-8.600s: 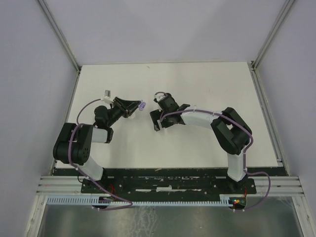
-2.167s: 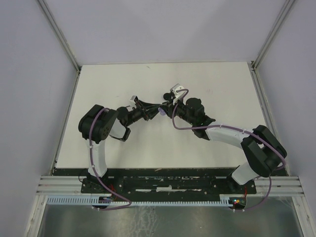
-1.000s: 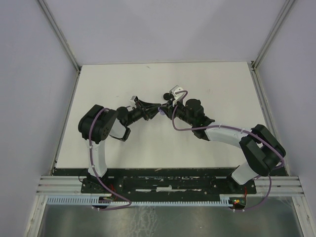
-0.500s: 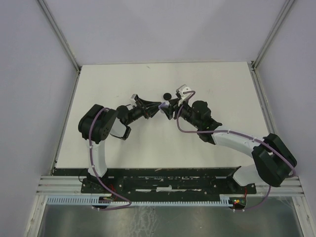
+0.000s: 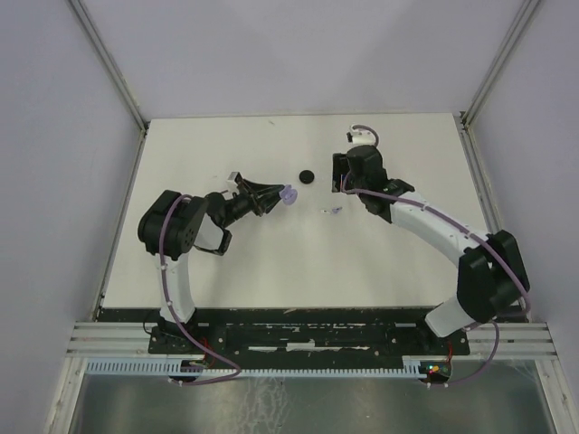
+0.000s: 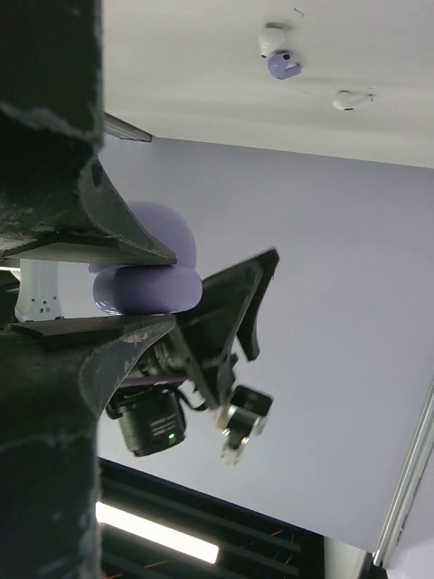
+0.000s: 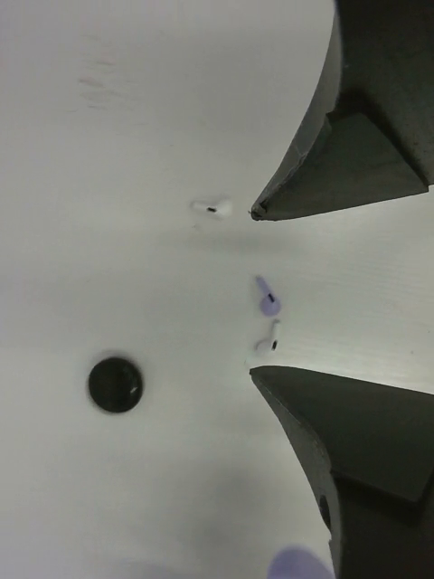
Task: Insert the wireless bluetooth earbuds into the charging case
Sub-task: Pick up the earbud from the center of the board.
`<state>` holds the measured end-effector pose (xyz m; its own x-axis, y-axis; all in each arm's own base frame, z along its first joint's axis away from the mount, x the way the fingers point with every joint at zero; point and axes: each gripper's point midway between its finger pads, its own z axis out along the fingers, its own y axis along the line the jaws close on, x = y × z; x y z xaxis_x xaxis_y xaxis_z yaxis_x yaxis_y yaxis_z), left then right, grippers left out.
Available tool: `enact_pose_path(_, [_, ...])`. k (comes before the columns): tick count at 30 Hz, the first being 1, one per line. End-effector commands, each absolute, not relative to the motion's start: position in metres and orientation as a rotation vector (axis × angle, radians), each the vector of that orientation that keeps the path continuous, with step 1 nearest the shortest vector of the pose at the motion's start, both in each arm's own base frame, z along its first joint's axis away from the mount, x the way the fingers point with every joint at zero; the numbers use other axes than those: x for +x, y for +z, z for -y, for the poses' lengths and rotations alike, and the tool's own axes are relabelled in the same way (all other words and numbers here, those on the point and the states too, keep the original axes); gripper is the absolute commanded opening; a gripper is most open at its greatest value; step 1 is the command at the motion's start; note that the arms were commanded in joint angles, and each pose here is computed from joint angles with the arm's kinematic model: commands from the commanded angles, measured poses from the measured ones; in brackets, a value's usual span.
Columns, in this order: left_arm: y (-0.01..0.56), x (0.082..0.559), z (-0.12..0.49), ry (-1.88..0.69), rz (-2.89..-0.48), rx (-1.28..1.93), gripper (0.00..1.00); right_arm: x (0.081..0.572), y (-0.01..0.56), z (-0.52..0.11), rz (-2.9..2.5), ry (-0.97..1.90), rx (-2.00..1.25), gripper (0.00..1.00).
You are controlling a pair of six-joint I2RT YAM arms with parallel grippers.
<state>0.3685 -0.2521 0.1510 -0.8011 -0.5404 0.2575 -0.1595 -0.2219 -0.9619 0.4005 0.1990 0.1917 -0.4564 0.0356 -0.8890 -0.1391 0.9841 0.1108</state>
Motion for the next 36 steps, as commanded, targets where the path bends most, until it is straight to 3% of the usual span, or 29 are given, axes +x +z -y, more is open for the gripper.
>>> enact_pose_path(1, [0.200,0.348,0.249,-2.150,-1.629,-0.458,0.03,0.383,0.125,-0.176,-2.346,0.022,-0.106,0.74])
enact_pose_path(15, [0.196,0.347,0.250,-2.150,-1.648,-0.442,0.03,0.386,0.054,-0.168,-2.510,-0.167,-0.220,0.74])
enact_pose_path(36, [0.191,0.350,0.245,-2.139,-1.654,-0.465,0.03,0.404,0.029,-0.185,-2.519,-0.126,-0.257,0.73])
